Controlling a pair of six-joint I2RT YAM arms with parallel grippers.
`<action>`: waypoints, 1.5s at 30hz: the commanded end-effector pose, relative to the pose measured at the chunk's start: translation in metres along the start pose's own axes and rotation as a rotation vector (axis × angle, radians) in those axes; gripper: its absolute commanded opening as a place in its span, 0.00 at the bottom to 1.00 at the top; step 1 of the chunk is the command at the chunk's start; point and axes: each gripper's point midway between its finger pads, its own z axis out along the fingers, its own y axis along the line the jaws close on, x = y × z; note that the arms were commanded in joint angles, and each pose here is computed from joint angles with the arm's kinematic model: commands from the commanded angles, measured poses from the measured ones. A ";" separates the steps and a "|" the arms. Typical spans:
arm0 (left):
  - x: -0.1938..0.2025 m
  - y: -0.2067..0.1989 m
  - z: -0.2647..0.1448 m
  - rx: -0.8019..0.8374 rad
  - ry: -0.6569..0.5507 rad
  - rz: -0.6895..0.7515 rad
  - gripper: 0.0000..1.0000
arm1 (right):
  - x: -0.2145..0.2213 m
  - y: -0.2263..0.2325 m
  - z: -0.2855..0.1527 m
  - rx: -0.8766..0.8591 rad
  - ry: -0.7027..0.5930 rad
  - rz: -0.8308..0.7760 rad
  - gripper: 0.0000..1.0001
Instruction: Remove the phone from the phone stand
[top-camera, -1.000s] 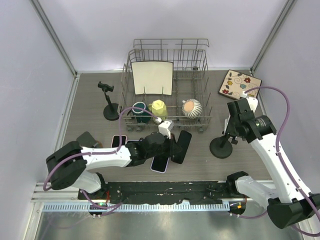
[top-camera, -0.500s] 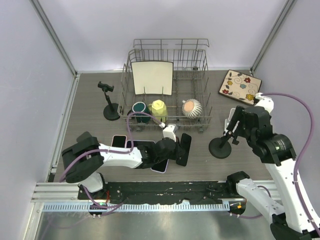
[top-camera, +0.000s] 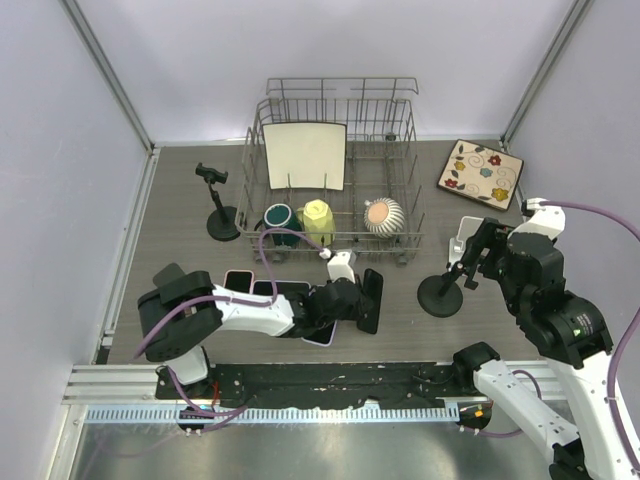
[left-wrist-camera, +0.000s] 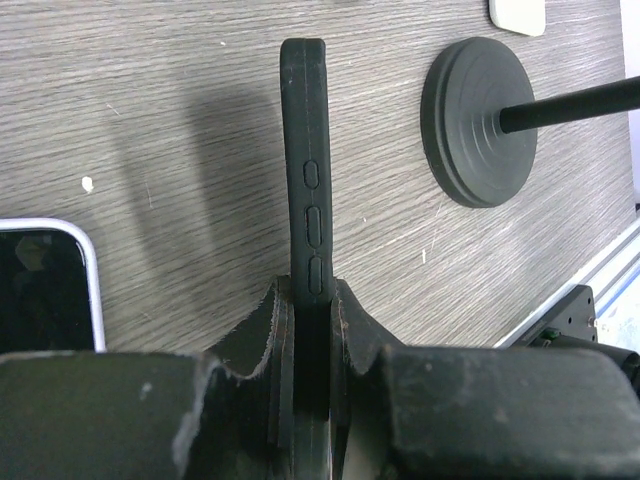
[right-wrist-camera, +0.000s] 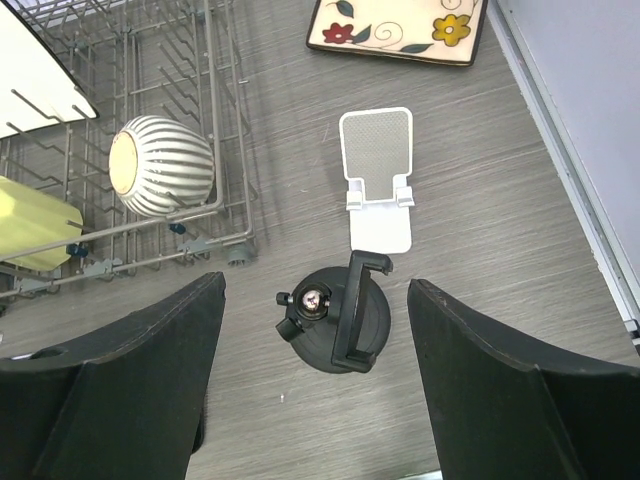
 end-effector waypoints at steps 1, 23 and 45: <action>-0.010 -0.020 0.005 0.036 -0.031 -0.049 0.13 | -0.013 0.003 0.002 -0.004 -0.059 -0.001 0.79; -0.020 -0.008 -0.005 -0.120 0.026 0.143 0.78 | -0.017 0.005 0.007 -0.005 -0.090 0.010 0.79; -0.208 0.066 -0.104 -0.225 -0.249 0.055 1.00 | -0.044 -0.013 0.004 0.108 -0.189 0.013 0.81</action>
